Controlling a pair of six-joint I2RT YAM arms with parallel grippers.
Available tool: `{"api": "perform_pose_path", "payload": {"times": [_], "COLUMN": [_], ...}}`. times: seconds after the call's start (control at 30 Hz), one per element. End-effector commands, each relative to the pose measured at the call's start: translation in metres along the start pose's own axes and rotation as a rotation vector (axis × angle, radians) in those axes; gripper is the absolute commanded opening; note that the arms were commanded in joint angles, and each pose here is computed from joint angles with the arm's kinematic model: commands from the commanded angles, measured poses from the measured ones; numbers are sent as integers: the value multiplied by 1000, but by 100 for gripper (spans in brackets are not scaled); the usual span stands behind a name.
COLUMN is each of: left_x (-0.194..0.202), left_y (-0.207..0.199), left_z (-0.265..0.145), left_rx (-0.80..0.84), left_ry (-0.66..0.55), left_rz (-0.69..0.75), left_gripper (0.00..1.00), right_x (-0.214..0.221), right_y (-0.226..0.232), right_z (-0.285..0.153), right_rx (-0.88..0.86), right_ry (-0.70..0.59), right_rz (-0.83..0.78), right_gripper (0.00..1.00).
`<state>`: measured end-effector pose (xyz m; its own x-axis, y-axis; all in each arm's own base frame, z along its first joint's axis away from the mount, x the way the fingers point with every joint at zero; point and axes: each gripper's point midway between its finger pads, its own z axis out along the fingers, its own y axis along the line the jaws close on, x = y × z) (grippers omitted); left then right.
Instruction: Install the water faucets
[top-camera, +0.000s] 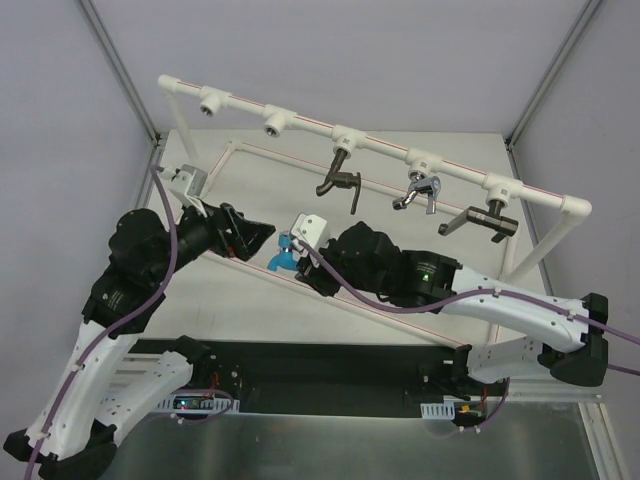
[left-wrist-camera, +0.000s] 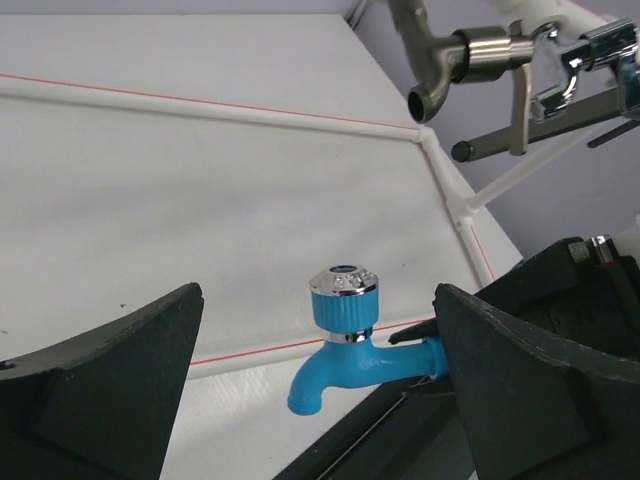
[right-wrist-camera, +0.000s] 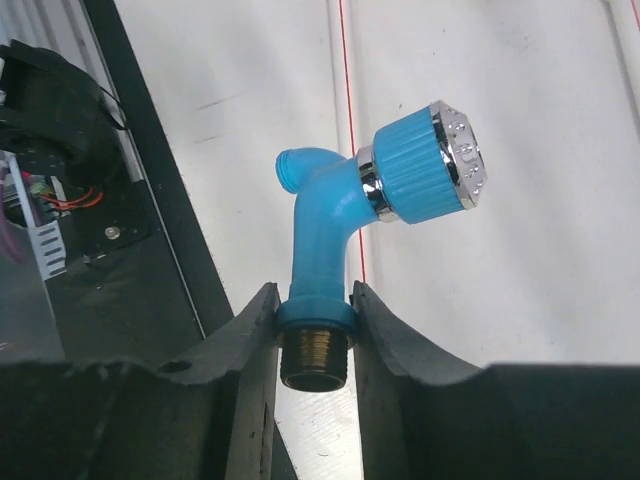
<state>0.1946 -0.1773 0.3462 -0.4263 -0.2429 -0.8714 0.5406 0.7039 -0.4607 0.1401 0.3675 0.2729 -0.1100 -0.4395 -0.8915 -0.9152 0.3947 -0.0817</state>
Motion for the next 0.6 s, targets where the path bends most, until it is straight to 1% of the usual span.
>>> {"api": "perform_pose_path", "payload": {"times": [0.0,0.07,0.1,0.17,0.2,0.23,0.27,0.33,0.4,0.47,0.53,0.57], "left_x": [-21,-21,-16,-16,-13,-15,-21,-23,-29,-30,-32,-29], "left_y": [-42,-49,-61,-73,-87,-92,-100,-111,-117,-119,-119,-118], "left_z": [-22,-24,-29,-33,-43,-45,-50,-58,-61,-59,-53,-50], "left_rx": [268,329,408,496,585,625,665,734,767,791,809,809], "left_ry": [2,31,68,101,132,144,129,147,137,159,185,221], "left_rz": [85,87,95,104,112,117,142,140,137,112,59,-12], "left_gripper": [99,99,99,99,99,99,99,99,99,99,99,99], "right_x": [-63,-65,-73,-77,-83,-84,-86,-91,-95,-97,-99,-100], "right_y": [4,7,13,14,14,14,15,12,10,9,7,7], "right_z": [-49,-58,-67,-77,-87,-91,-95,-109,-120,-125,-129,-131], "right_rx": [-76,-106,-144,-160,-167,-172,-176,-170,-167,-163,-156,-154], "right_ry": [-169,-169,-194,-209,-235,-243,-256,-289,-320,-335,-351,-357], "right_rz": [-35,-66,-78,-96,-98,-104,-114,-117,-130,-140,-154,-158], "right_gripper": [1,1,1,1,1,2,1,2,2,1,2,1]}}
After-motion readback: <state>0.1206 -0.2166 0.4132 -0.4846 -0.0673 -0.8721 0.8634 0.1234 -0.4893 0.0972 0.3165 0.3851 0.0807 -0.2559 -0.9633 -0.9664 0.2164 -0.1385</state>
